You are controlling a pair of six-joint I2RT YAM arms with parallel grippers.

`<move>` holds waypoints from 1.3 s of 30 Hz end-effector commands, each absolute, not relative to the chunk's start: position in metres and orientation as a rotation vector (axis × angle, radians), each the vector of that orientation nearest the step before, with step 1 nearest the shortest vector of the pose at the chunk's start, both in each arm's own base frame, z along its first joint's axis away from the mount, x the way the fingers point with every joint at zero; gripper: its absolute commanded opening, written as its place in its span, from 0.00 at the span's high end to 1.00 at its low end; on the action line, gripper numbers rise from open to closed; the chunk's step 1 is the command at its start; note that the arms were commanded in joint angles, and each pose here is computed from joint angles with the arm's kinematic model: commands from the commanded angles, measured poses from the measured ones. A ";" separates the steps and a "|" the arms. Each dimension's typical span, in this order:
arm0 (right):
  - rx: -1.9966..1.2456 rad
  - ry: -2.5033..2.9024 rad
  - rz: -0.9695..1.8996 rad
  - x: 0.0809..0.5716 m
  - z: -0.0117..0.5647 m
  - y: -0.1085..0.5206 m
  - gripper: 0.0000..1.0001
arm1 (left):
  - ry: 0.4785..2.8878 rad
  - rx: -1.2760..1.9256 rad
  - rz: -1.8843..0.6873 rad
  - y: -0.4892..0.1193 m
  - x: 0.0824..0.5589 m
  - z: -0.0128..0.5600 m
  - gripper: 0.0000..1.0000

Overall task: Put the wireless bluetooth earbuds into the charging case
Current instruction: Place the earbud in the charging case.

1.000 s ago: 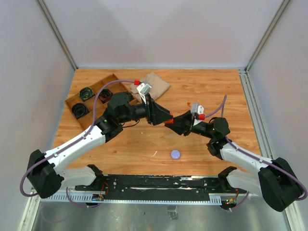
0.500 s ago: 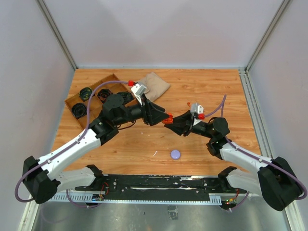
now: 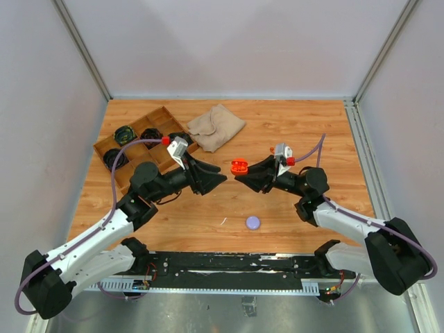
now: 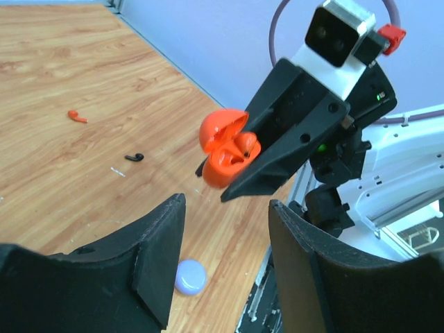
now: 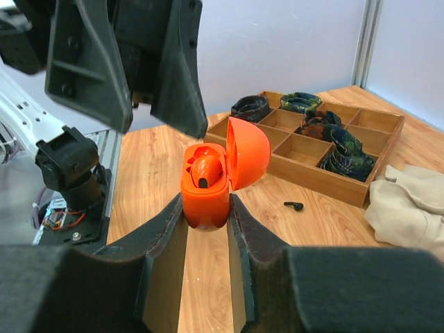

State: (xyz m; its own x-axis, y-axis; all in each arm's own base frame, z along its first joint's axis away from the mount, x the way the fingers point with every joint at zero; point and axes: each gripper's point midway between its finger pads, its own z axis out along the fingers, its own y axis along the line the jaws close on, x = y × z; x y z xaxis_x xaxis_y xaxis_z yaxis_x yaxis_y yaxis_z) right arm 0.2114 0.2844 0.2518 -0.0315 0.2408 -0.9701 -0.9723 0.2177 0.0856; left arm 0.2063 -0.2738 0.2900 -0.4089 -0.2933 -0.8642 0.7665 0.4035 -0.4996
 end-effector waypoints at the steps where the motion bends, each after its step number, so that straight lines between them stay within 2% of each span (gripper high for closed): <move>1: -0.837 1.050 1.244 0.204 0.289 0.289 0.99 | 1.427 0.378 -1.291 -0.266 0.202 0.311 0.43; 23: -0.862 0.989 1.406 0.187 0.313 0.303 0.98 | 1.238 0.425 -1.371 -0.276 0.198 0.323 0.45; 39: -0.856 0.961 1.438 0.183 0.317 0.311 0.98 | 1.266 0.446 -1.397 -0.285 0.200 0.311 0.56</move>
State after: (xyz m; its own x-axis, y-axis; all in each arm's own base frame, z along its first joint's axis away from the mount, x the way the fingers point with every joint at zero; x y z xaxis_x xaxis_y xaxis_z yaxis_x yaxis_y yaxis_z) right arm 0.1912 0.3078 0.2891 -0.1569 0.3405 -0.9270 -0.9846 0.0188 0.1735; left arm 0.2033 -0.2859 0.3056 -0.3044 -0.4538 -0.8375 0.8627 0.2415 -0.4444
